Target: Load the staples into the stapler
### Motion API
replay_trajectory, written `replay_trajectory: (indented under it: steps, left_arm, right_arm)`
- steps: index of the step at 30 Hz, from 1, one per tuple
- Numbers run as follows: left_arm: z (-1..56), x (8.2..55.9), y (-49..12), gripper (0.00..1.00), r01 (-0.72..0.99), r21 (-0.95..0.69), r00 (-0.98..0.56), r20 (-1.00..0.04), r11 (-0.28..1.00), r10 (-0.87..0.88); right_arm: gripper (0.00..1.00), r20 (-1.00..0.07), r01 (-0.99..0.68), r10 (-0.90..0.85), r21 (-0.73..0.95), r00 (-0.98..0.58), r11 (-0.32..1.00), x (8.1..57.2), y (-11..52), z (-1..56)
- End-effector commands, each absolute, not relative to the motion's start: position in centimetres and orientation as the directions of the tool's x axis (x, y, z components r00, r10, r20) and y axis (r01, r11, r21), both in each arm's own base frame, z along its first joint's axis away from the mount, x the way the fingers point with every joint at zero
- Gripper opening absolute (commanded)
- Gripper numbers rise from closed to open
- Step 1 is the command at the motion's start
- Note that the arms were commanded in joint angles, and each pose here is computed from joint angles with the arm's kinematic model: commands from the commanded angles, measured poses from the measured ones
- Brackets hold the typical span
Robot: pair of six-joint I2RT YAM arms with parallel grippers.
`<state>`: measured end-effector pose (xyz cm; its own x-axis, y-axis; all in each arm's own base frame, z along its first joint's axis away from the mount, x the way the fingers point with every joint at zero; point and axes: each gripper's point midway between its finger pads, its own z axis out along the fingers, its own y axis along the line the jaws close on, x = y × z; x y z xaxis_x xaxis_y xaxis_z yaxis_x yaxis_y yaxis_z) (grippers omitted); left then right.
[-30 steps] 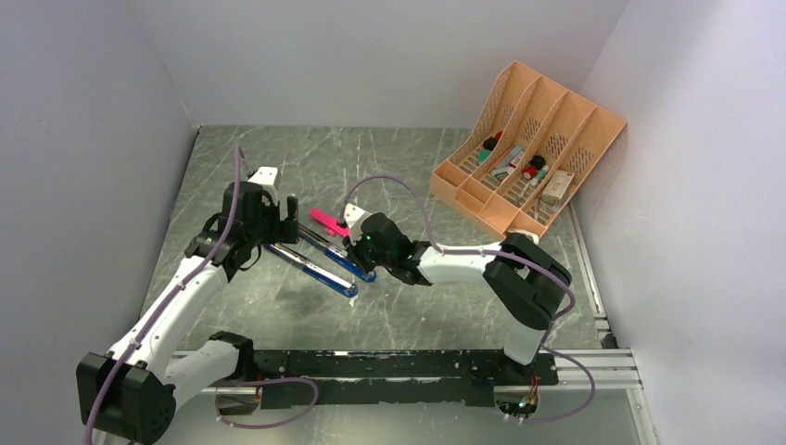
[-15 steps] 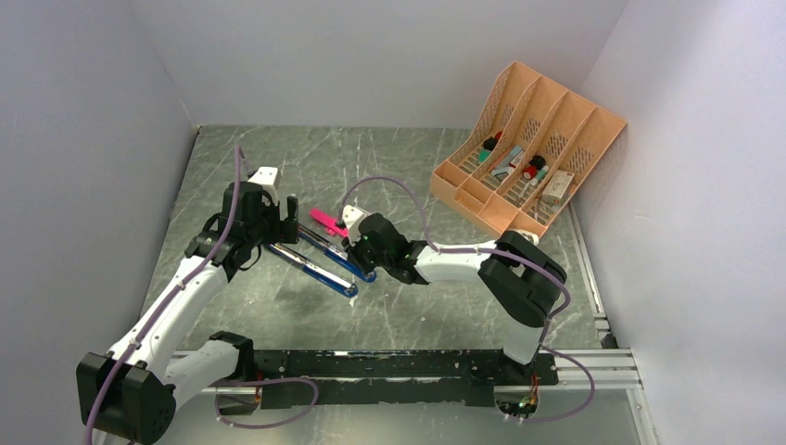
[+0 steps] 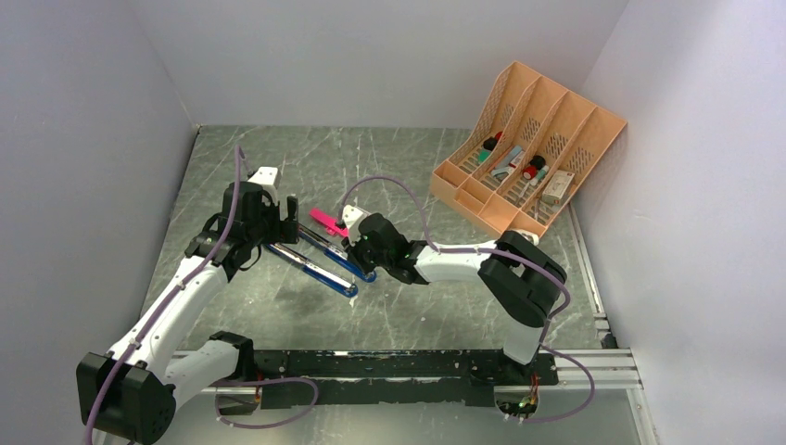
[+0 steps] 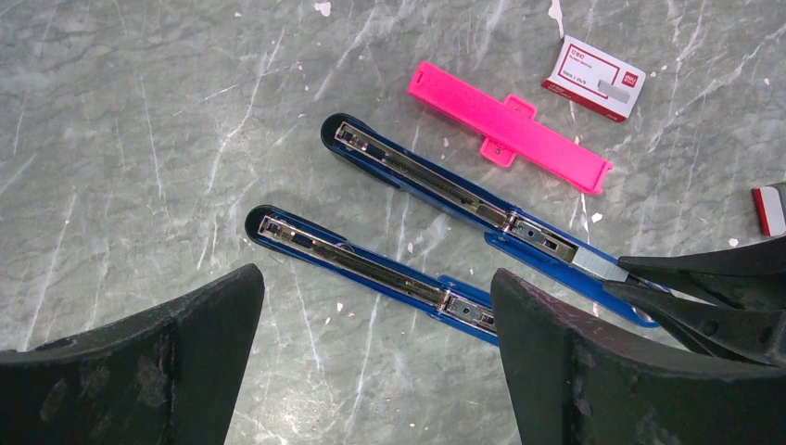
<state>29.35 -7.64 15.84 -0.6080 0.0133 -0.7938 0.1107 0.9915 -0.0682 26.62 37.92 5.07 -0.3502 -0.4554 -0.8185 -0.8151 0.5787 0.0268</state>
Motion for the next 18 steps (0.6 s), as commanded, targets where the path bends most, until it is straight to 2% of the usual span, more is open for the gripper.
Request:
replay_trajectory:
  steps: [1,18]
  left_arm:
    - [16.6,29.9,-8.0,0.96,0.13,-0.076,-0.582,-0.813,0.989,0.014]
    - [16.7,29.9,-8.0,0.96,0.132,-0.076,-0.58,-0.814,0.988,0.015]
  right_arm:
    - [0.0,-0.819,-0.812,-0.451,0.031,-0.354,0.583,27.0,38.2,5.4]
    - [0.01,-0.754,-0.827,-0.524,0.046,-0.397,0.561,26.4,38.3,3.8]
